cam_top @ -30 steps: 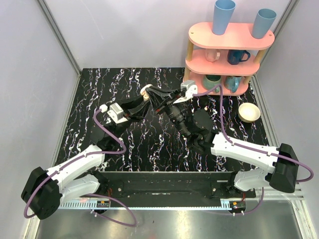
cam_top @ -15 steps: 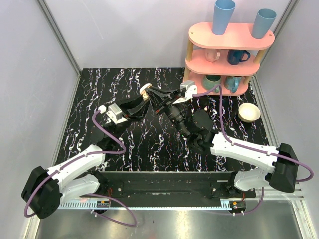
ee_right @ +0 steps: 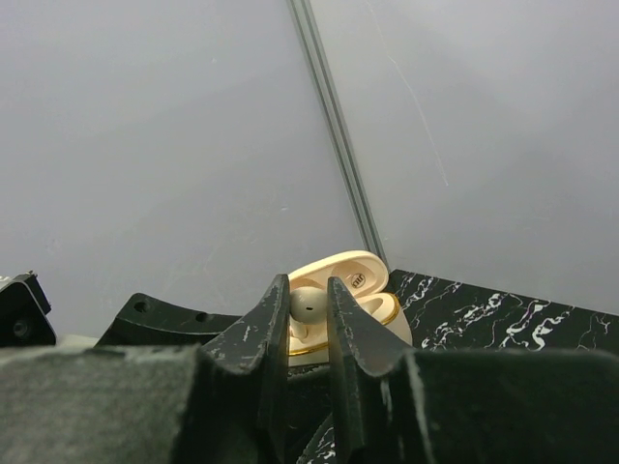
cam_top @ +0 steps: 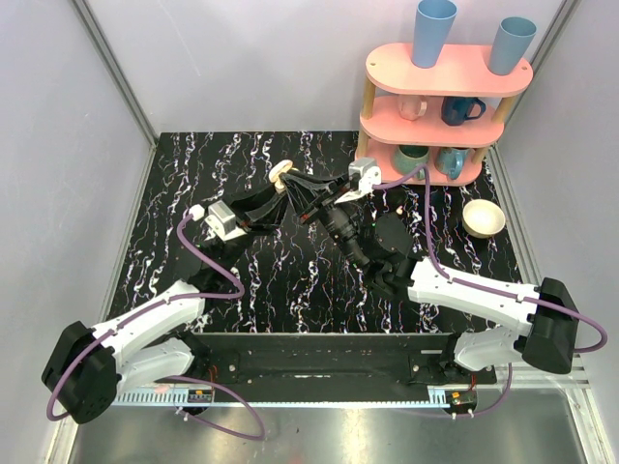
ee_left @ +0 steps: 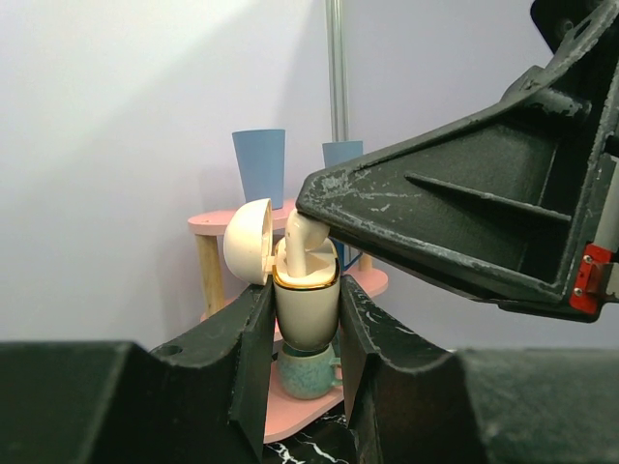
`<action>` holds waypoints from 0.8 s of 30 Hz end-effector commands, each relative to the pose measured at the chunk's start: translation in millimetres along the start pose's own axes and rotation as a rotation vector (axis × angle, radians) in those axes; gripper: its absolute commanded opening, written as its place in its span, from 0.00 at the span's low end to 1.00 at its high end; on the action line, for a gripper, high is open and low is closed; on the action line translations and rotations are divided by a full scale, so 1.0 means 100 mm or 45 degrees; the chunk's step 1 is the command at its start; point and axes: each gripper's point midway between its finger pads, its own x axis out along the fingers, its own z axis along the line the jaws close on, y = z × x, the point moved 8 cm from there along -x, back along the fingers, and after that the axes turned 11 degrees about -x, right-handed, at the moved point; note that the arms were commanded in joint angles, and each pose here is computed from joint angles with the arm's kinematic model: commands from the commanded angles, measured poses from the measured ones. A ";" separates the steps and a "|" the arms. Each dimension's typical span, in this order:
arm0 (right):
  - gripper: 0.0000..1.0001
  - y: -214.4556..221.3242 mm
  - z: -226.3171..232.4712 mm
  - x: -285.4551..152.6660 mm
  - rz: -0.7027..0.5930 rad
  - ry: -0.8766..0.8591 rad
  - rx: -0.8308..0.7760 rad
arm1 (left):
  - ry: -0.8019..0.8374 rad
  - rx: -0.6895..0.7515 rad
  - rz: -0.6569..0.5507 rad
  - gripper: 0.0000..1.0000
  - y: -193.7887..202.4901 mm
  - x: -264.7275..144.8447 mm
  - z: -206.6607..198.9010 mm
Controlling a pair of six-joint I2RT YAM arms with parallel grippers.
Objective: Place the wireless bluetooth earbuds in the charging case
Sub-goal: Insert the left earbud into the left side groove of the charging case.
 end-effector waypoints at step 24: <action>0.52 -0.47 -0.06 -0.01 -0.105 0.044 -0.147 | 0.020 0.071 -0.129 0.00 -0.26 0.02 -0.05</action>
